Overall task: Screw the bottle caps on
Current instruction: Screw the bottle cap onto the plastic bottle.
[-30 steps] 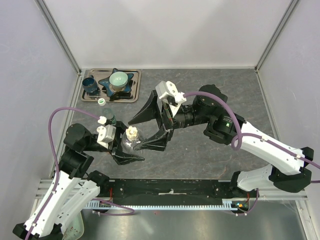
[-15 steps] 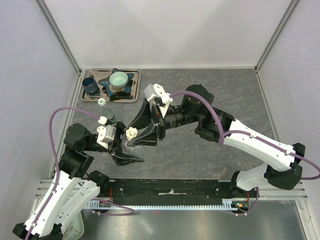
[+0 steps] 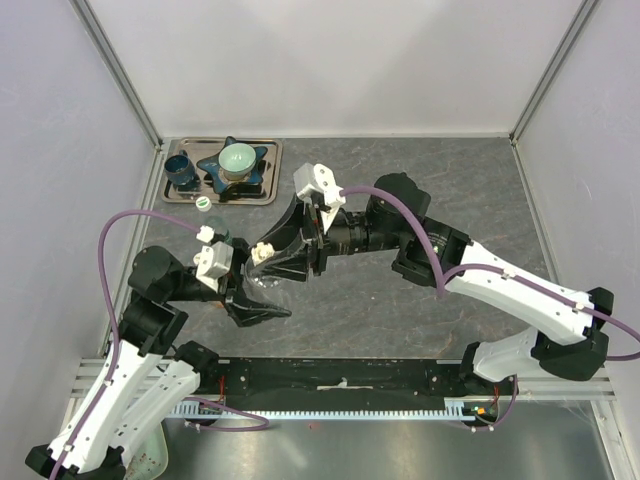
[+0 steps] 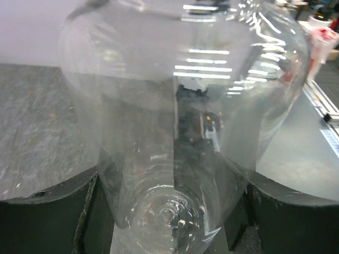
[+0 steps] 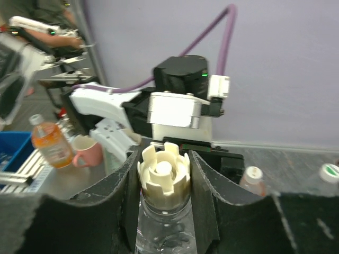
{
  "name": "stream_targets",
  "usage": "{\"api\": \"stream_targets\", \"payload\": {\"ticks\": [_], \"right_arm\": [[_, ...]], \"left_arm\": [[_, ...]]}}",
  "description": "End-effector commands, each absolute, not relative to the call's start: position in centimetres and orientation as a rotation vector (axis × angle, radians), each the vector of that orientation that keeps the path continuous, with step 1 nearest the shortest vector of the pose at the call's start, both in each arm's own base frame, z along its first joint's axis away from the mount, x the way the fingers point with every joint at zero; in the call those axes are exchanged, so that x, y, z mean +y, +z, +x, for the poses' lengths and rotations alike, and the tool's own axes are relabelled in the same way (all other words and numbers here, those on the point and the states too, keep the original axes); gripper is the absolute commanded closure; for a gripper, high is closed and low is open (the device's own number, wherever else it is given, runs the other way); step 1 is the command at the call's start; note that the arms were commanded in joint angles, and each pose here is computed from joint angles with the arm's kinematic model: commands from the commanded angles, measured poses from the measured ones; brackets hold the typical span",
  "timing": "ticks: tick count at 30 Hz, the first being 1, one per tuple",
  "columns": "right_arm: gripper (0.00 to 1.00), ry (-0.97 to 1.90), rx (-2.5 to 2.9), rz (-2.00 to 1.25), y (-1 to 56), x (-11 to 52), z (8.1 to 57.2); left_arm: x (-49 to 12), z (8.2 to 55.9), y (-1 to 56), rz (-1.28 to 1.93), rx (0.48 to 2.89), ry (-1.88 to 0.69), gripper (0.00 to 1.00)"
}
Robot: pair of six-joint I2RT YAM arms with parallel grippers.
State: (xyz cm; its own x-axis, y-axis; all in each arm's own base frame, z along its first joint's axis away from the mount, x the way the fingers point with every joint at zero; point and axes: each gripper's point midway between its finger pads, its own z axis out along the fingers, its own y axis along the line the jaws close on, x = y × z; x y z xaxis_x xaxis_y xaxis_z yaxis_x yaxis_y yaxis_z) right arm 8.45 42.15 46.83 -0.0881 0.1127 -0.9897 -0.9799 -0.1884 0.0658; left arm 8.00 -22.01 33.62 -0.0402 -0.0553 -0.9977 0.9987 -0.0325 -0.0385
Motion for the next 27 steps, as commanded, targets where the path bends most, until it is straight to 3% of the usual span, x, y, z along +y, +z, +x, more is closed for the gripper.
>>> {"api": "stream_targets", "payload": {"ticks": [1, 8, 10, 11, 12, 15, 19, 22, 25, 27], "right_arm": [[1.00, 1.175, 1.383, -1.062, 41.9, 42.1, 14.1], [1.00, 1.005, 1.448, -0.887, 41.2, 40.0, 17.0], [0.85, 1.013, 1.439, -0.882, 41.4, 40.0, 16.9], [0.62, 1.013, 1.443, -0.885, 41.2, 40.1, 16.9], [0.54, 1.016, 1.437, -0.884, 41.5, 40.1, 16.9], [0.44, 1.020, 1.427, -0.888, 41.9, 40.3, 16.8], [0.44, 0.998, 1.415, -0.873, 42.5, 40.0, 17.2], [0.56, 1.003, 1.390, -0.868, 43.3, 40.1, 17.2], [0.75, 1.027, 1.377, -0.888, 43.4, 40.6, 16.9], [0.88, 1.048, 1.365, -0.911, 43.2, 41.1, 16.6]], "left_arm": [[-21.5, 11.3, 36.5, 1.003, 1.180, -1.117, 0.98], [-20.1, 14.8, 36.9, 0.838, 1.244, -0.931, 0.98], [-20.2, 14.5, 36.8, 0.852, 1.243, -0.952, 0.98], [-20.2, 14.4, 36.8, 0.851, 1.245, -0.959, 0.98], [-20.3, 14.3, 36.7, 0.850, 1.247, -0.966, 0.98], [-20.3, 14.1, 36.7, 0.857, 1.242, -0.975, 0.98], [-20.4, 14.0, 36.4, 0.861, 1.248, -0.988, 0.98], [-20.5, 13.7, 36.1, 0.867, 1.251, -1.005, 0.98], [-20.5, 13.7, 35.8, 0.872, 1.255, -1.011, 0.98], [-20.7, 13.4, 35.4, 0.886, 1.258, -1.024, 0.92]]}}
